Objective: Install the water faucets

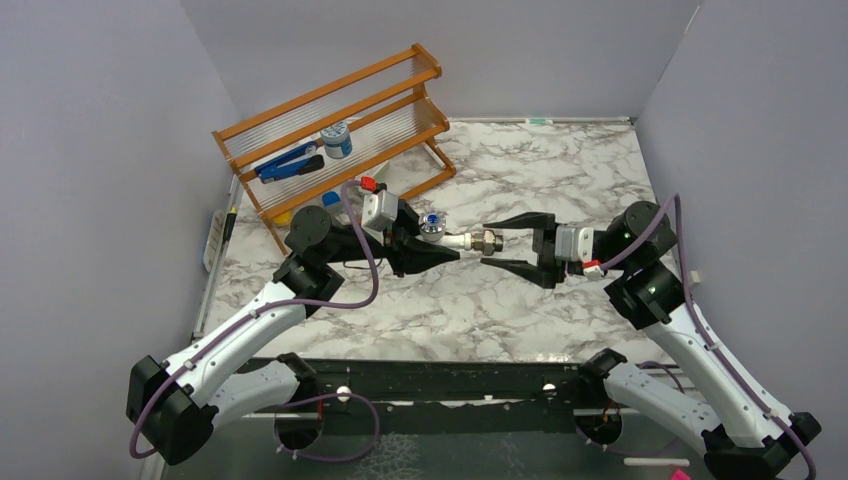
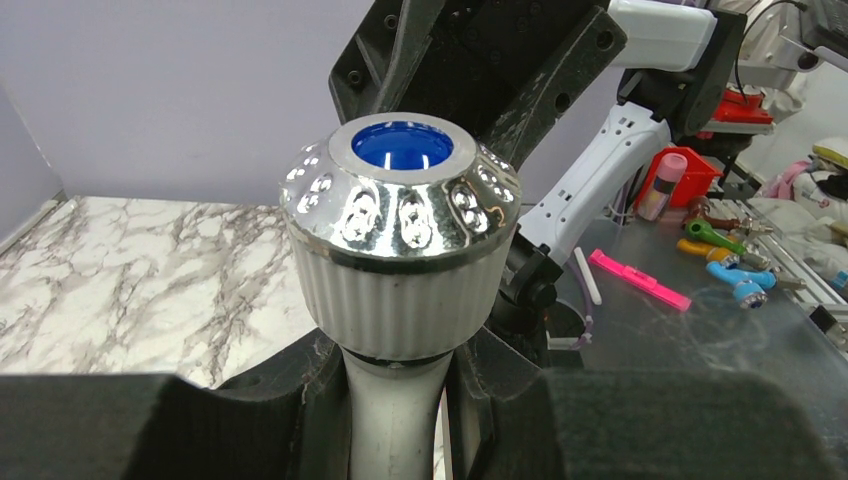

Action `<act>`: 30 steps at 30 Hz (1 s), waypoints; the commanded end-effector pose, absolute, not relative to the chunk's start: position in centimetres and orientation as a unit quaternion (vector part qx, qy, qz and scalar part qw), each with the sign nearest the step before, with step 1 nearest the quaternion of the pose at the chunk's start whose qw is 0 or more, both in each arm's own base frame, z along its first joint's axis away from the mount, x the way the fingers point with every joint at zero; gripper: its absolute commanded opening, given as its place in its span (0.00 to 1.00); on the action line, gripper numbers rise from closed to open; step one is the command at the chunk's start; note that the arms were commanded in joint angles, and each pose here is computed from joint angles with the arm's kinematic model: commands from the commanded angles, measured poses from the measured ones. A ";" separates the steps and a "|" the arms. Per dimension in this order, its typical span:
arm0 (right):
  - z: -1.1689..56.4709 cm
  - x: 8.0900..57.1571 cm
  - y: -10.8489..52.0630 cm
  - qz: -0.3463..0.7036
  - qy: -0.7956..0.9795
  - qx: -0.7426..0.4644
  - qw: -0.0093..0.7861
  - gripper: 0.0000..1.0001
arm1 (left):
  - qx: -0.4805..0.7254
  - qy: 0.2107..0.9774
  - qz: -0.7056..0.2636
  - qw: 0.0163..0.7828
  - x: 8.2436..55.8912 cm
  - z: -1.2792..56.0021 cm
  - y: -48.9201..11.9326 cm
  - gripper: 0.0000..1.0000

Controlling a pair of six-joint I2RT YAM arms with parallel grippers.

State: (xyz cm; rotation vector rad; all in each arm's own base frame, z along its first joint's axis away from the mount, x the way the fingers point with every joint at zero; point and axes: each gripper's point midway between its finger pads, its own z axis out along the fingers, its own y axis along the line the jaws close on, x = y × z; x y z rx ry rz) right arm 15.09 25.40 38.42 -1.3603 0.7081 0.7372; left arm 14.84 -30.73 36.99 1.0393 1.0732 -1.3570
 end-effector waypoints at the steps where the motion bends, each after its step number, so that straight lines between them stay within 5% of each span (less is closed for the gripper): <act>1: 38.0 15.3 25.3 0.324 0.321 -0.599 0.659 0.55 | 0.446 0.400 -0.565 0.567 14.0 40.3 -30.2 0.00; 17: 38.6 14.4 25.8 0.426 0.382 -0.539 0.618 0.12 | 0.524 0.310 -0.482 0.631 13.7 39.8 -29.8 0.00; 30: 39.0 16.6 26.5 0.557 0.567 -0.330 0.510 0.07 | 0.580 0.184 -0.311 0.730 14.8 40.3 -28.9 0.00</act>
